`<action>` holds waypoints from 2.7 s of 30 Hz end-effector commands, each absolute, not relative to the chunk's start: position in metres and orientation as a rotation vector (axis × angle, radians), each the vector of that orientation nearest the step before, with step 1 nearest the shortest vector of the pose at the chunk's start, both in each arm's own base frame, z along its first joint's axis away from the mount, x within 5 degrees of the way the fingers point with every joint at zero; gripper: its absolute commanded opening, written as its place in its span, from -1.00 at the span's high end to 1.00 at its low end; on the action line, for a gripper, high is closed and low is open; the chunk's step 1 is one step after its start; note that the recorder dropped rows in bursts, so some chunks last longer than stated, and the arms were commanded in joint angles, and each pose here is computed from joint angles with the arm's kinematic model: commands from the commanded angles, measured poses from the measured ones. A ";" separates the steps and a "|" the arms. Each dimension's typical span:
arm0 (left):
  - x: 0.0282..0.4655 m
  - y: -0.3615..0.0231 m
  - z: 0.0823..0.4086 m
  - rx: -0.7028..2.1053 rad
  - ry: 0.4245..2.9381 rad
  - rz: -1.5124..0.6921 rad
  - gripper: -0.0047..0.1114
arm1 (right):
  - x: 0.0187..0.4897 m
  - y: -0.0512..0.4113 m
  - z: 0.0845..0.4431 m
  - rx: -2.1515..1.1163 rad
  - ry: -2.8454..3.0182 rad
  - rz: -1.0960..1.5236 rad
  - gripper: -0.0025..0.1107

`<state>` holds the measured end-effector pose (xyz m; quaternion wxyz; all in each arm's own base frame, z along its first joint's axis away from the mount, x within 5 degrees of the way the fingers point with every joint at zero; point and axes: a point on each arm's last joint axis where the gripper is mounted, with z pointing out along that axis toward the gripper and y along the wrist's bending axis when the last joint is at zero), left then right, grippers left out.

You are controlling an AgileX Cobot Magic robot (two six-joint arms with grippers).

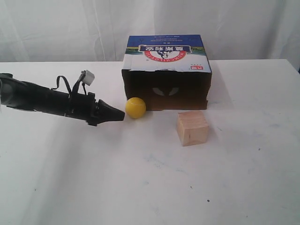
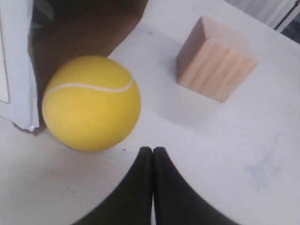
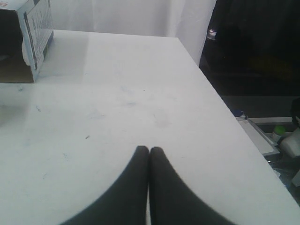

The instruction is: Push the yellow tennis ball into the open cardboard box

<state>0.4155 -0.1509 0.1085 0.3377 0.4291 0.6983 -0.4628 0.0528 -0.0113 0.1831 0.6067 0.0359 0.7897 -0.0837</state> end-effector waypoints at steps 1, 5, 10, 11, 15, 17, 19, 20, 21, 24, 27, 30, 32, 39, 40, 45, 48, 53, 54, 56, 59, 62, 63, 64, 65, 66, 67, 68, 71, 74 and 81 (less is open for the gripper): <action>0.412 -0.178 0.104 1.140 1.849 -1.143 0.92 | 0.053 -0.011 0.183 0.083 1.819 -0.198 0.96; 0.409 -0.201 0.099 1.168 1.860 -1.031 0.92 | 0.053 -0.011 0.183 0.083 1.819 -0.198 0.96; 0.416 -0.210 0.099 1.148 1.822 -0.891 0.92 | 0.053 -0.011 0.183 0.083 1.819 -0.198 0.96; 0.416 -0.210 0.100 1.148 1.813 -0.886 0.92 | 0.053 -0.011 0.183 0.083 1.819 -0.198 0.96; 0.417 -0.209 0.099 1.187 1.779 -0.848 0.92 | 0.053 -0.011 0.183 0.083 1.819 -0.198 0.96; 0.417 -0.209 0.101 1.181 1.753 -0.847 0.92 | 0.053 -0.011 0.183 0.083 1.819 -0.198 0.96; 0.420 -0.210 0.104 1.156 1.724 -0.831 0.92 | 0.053 -0.011 0.183 0.083 1.819 -0.198 0.96; 0.422 -0.210 0.106 1.152 1.701 -0.818 0.92 | 0.053 -0.011 0.183 0.083 1.819 -0.198 0.96; 0.424 -0.211 0.110 1.152 1.681 -0.818 0.92 | 0.053 -0.011 0.183 0.083 1.819 -0.198 0.96; 0.433 -0.217 0.130 1.164 1.574 -0.841 0.92 | 0.053 -0.011 0.183 0.083 1.819 -0.198 0.96; 0.435 -0.222 0.145 1.157 1.526 -0.933 0.92 | 0.053 -0.011 0.183 0.083 1.819 -0.198 0.96; 0.423 -0.223 0.150 1.260 1.532 -1.027 0.92 | 0.053 -0.011 0.183 0.083 1.819 -0.198 0.96; 0.419 -0.222 0.149 1.287 1.598 -1.059 0.92 | 0.053 -0.011 0.183 0.083 1.819 -0.198 0.96; 0.414 -0.228 0.142 1.327 1.598 -1.093 0.92 | 0.053 -0.011 0.183 0.083 1.819 -0.198 0.96; 0.414 -0.228 0.142 1.327 1.598 -1.093 0.92 | 0.053 -0.011 0.183 0.083 1.819 -0.198 0.96; 0.414 -0.227 0.142 1.325 1.600 -1.088 0.92 | 0.053 -0.011 0.183 0.083 1.819 -0.198 0.96; 0.414 -0.227 0.143 1.320 1.602 -1.094 0.92 | 0.053 -0.011 0.183 0.083 1.819 -0.198 0.96; 0.415 -0.217 0.157 1.311 1.658 -1.105 0.92 | 0.053 -0.011 0.183 0.083 1.819 -0.198 0.96; 0.413 -0.212 0.159 1.316 1.692 -1.104 0.92 | 0.053 -0.011 0.183 0.083 1.819 -0.198 0.96; 0.408 -0.203 0.162 1.305 1.742 -1.113 0.92 | 0.053 -0.011 0.183 0.083 1.819 -0.198 0.96; 0.390 -0.187 0.162 1.270 1.807 -1.146 0.92 | 0.053 -0.011 0.183 0.083 1.819 -0.198 0.96; 0.368 -0.171 0.159 1.222 1.893 -1.141 0.92 | 0.053 -0.011 0.183 0.083 1.819 -0.198 0.96; 0.360 -0.166 0.158 1.203 1.929 -1.118 0.92 | 0.053 -0.011 0.183 0.083 1.819 -0.198 0.96; 0.352 -0.160 0.158 1.176 1.968 -1.082 0.92 | 0.053 -0.011 0.183 0.083 1.819 -0.198 0.96; 0.346 -0.157 0.159 1.144 1.994 -1.052 0.92 | 0.053 -0.011 0.183 0.083 1.819 -0.198 0.96; 0.338 -0.153 0.161 1.109 2.027 -1.013 0.92 | 0.053 -0.011 0.183 0.083 1.819 -0.198 0.96; 0.324 -0.143 0.169 1.028 2.084 -0.928 0.92 | 0.053 -0.011 0.183 0.083 1.819 -0.198 0.96; 0.318 -0.138 0.174 0.989 2.107 -0.876 0.92 | 0.053 -0.011 0.183 0.083 1.819 -0.198 0.96; 0.295 -0.112 0.213 0.690 2.170 -0.590 0.92 | 0.053 -0.011 0.183 0.083 1.819 -0.198 0.96; 0.272 -0.085 0.274 0.259 2.064 -0.459 0.92 | 0.053 -0.011 0.183 0.083 1.819 -0.198 0.96; 0.213 -0.054 0.361 0.056 1.712 -0.372 0.92 | 0.053 -0.011 0.183 0.083 1.819 -0.198 0.96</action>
